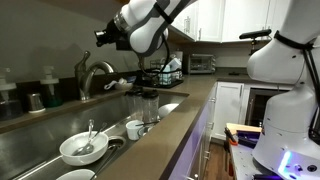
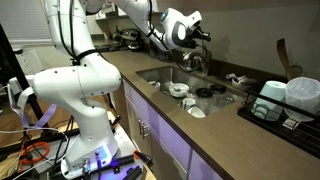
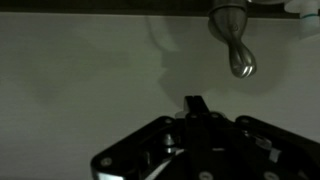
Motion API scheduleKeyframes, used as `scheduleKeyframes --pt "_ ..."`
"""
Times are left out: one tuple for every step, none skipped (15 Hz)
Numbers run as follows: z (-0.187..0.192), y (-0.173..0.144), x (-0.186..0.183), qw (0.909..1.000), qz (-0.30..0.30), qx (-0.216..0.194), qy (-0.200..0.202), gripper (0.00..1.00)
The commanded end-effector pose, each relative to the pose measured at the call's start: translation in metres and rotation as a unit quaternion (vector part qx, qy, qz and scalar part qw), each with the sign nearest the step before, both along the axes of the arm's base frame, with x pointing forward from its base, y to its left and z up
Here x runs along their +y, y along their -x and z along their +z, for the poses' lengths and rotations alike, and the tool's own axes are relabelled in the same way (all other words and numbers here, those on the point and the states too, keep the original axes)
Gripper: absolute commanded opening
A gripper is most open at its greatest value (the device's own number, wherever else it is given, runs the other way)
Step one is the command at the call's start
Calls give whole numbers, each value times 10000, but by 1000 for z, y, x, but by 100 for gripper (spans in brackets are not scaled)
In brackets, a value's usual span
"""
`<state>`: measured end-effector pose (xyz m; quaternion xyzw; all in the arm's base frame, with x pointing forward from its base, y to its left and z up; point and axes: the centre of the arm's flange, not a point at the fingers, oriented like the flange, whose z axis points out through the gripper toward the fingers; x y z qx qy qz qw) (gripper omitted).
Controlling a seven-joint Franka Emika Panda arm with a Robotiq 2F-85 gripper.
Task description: Close the tap
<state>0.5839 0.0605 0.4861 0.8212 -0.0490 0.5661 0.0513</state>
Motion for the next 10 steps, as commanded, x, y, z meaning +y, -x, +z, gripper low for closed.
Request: scheduleKeyframes --pt "-6 46 -8 9999 -33 153 -42 4" --pt "-5 56 -7 9997 -39 223 -40 4" --pt "-5 63 -7 9996 -51 281 -24 4" --pt "-5 73 -7 9992 -41 391 17 4" --pt "-4 81 -7 9989 -27 473 14 4" --pt "-4 90 -7 9984 -44 564 51 4" --pt "-4 96 -6 9979 -48 650 50 4" --pt "-3 103 -5 9973 -88 730 58 4" --pt "-1 108 -4 9966 -83 816 39 4" --pt "1 113 -1 9959 -104 897 46 4"
